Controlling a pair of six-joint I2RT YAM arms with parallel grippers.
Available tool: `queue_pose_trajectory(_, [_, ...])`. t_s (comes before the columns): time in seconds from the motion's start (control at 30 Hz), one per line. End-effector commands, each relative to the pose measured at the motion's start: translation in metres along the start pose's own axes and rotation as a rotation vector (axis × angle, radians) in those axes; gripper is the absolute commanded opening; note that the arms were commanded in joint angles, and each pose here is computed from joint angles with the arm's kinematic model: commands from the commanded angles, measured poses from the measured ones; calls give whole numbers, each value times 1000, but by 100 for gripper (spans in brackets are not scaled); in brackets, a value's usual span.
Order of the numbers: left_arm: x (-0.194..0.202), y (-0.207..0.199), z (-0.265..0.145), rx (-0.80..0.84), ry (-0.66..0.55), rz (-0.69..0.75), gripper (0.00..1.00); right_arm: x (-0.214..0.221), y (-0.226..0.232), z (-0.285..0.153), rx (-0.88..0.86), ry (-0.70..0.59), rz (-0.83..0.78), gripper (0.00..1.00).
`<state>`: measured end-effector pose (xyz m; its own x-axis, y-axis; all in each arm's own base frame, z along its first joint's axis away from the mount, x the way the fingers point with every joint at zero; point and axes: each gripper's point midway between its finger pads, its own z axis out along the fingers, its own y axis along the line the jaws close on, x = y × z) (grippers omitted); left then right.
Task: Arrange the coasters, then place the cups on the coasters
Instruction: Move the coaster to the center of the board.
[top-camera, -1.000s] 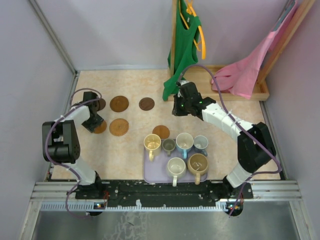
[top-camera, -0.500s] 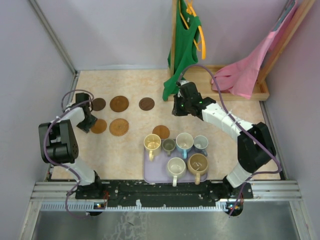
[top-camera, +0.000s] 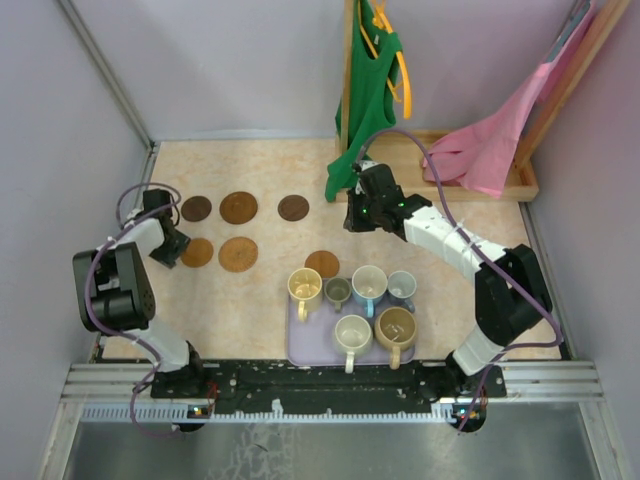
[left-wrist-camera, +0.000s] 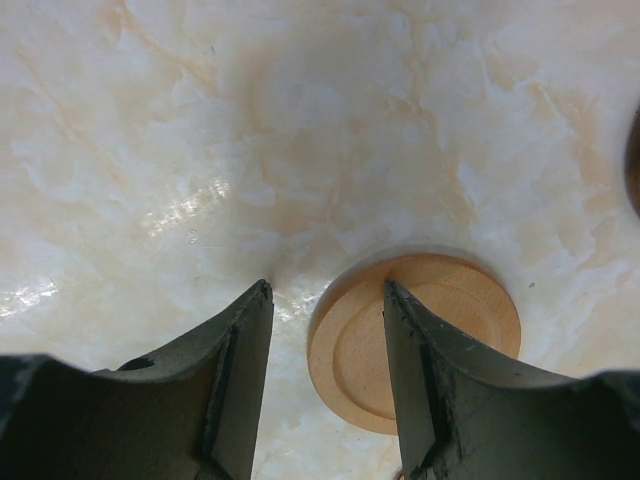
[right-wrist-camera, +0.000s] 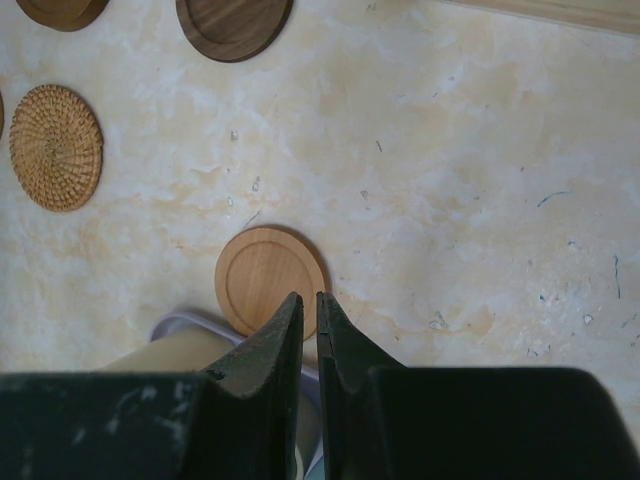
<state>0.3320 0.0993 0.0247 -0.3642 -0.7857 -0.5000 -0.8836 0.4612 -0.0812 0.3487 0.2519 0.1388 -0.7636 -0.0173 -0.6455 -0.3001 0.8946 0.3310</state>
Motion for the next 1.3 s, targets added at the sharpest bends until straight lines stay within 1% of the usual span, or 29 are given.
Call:
queue_pose_trajectory(0.0, [23, 59, 11, -179, 71, 75, 54, -20, 13, 0, -39, -57, -18, 12])
queue_pose_trajectory(0.3, [19, 66, 11, -195, 76, 73, 54, -22, 15, 2, -48, -59, -13, 12])
queue_pose_trajectory(0.63, [7, 50, 1, -139, 59, 54, 53, -23, 17, 4, -54, -58, -10, 12])
queue_pose_trajectory(0.73, [-4, 37, -10, -79, 26, 31, 53, -24, 17, 5, -55, -56, -10, 12])
queue_pose_trajectory(0.9, [-18, 14, -26, -6, -7, 42, 54, -24, 18, 7, -54, -52, -11, 12])
queue_pose_trajectory(1.0, [-21, -7, -42, 50, -45, 87, 53, -23, 17, 7, -49, -48, -12, 12])
queue_pose_trajectory(1.07, [-21, -25, -55, 92, -85, 141, 53, -22, 16, 7, -42, -47, -13, 12])
queue_pose_trajectory(1.17, [-13, -56, -76, 169, -129, 228, 53, -22, 15, 5, -37, -51, -12, 12])
queue_pose_trajectory(1.27, [2, -82, -90, 230, -126, 285, 53, -19, 14, 3, -32, -47, -6, 12])
